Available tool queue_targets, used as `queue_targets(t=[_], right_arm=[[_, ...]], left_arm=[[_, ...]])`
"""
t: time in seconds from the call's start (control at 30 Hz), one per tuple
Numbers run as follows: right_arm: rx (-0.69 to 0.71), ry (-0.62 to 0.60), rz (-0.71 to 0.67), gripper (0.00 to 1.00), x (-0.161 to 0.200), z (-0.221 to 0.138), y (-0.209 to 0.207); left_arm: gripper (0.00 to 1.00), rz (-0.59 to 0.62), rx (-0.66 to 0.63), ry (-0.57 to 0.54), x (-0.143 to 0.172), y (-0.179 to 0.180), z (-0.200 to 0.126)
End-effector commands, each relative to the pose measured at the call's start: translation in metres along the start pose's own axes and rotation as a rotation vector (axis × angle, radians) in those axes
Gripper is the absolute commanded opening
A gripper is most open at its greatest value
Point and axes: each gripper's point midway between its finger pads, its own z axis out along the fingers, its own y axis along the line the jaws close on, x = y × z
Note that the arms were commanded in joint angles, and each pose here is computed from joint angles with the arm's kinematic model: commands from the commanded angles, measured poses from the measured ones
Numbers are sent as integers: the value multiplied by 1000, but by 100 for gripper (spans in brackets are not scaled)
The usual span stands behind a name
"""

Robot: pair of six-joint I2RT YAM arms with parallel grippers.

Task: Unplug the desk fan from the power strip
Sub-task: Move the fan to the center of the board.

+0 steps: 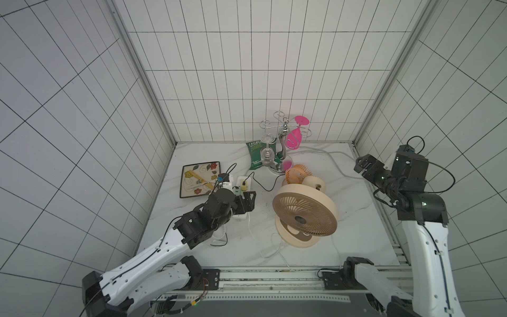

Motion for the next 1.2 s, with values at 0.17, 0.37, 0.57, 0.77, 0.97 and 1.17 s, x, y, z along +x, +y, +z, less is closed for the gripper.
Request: queue_targets(t=[0.17,0.37,0.57,0.77,0.97,1.17], right_arm=[[0,-96,-19,99,-21,-32,1],[-1,-118,-13,99,-19,-44,-3],[10,-136,-8,99,-18,-59,-8],[28,-149,-14,99,-15,-70,-14],[37,-154,-18,99,-15,-77,-17],[42,-167,-28,99,-18,-82,-17]], left_arm=[[90,166,196,68,102,-26,17],[87,380,229,-4,137,-51,29],[86,468,137,-20,174,-45,57],[86,460,123,-2,201,-38,77],[88,472,140,40,224,-38,93],[86,537,137,78,242,-35,104]])
